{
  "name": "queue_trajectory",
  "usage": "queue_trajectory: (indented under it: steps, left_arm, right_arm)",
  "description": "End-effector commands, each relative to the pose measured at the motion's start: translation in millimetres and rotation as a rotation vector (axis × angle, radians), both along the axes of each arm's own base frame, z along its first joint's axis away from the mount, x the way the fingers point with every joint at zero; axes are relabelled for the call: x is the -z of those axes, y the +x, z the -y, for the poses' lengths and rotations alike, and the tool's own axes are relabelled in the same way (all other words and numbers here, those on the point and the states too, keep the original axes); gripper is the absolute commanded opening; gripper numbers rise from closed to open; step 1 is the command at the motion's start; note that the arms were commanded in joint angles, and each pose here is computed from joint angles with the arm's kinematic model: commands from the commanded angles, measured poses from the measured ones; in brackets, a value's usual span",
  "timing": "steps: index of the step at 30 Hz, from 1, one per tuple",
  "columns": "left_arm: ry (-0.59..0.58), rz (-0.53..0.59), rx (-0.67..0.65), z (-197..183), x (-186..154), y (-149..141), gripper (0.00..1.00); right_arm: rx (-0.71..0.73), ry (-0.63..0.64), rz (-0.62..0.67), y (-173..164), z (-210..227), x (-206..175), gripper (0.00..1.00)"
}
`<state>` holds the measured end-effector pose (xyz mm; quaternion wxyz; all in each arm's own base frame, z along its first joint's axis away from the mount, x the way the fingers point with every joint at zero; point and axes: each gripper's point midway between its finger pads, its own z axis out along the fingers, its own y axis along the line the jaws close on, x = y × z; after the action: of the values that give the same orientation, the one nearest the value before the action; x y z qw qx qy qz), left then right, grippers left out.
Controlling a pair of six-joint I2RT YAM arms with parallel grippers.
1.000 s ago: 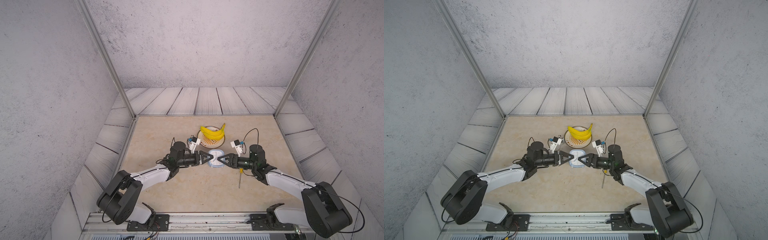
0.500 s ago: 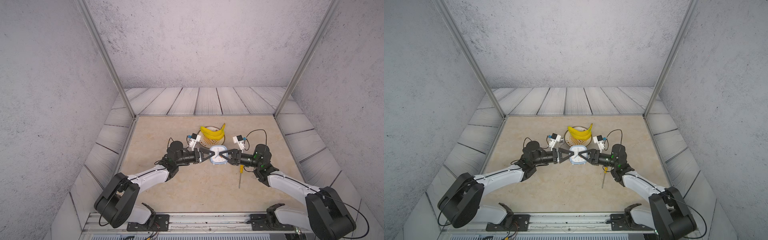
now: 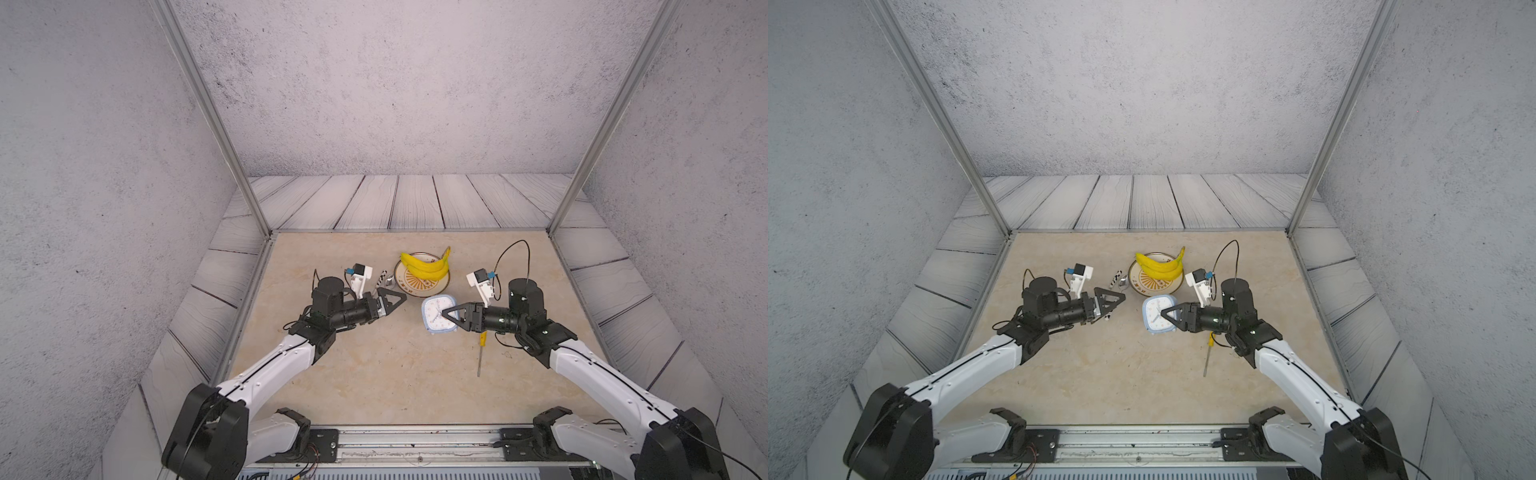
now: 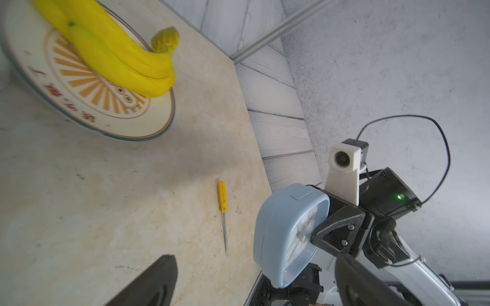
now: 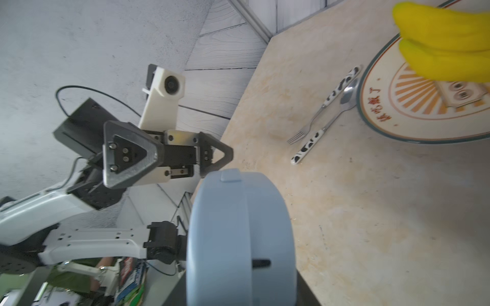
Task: Remove the battery from the alarm
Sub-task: Adjust the alarm at the center of the board.
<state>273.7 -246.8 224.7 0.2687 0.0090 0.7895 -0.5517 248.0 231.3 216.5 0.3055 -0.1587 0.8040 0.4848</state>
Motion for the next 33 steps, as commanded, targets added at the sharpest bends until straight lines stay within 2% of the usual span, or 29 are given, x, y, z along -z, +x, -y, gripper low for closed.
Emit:
queue_trajectory:
  steps: [1,4,6,11,14,19,23,28,31,33]
  left_arm:
    - [0.137,-0.106,-0.121,-25.7,16.0,-5.2,0.99]
    - [0.127,-0.239,-0.18,-32.6,12.2,-11.1,0.99]
    - [0.12,-0.369,-0.219,-34.6,12.7,-16.6,0.99]
    - [0.1,-0.579,-0.232,-21.3,8.3,-26.9,0.99]
    - [0.063,-0.658,-0.203,-5.2,7.8,-26.4,0.99]
    - [0.042,-0.701,-0.171,20.5,6.3,-22.4,0.99]
    - [0.035,-0.696,-0.166,35.4,4.4,-16.1,0.99]
    - [0.024,-0.697,-0.16,51.7,6.8,-15.0,1.0]
    - [0.043,-0.726,-0.134,62.8,16.3,-21.9,0.97]
    - [0.048,-0.738,-0.12,69.6,20.4,-23.3,0.9]
  right_arm:
    - [0.064,-0.298,0.196,8.8,25.9,18.2,0.35]
    - [0.093,-0.46,0.369,16.7,32.6,19.2,0.35]
    - [0.114,-0.55,0.502,21.4,33.4,16.4,0.35]
    - [0.126,-0.701,0.795,22.8,22.3,4.5,0.35]
    - [0.121,-0.778,0.902,21.0,13.5,0.1,0.34]
    - [0.078,-0.911,1.042,10.5,-5.5,2.4,0.34]
    - [0.028,-0.978,1.09,4.2,-16.9,11.2,0.34]
    - [-0.002,-0.977,1.119,-2.6,-27.2,12.4,0.34]
    - [-0.019,-0.952,1.137,-9.7,-33.7,9.9,0.34]
    - [-0.026,-0.938,1.141,-12.7,-37.0,10.1,0.34]
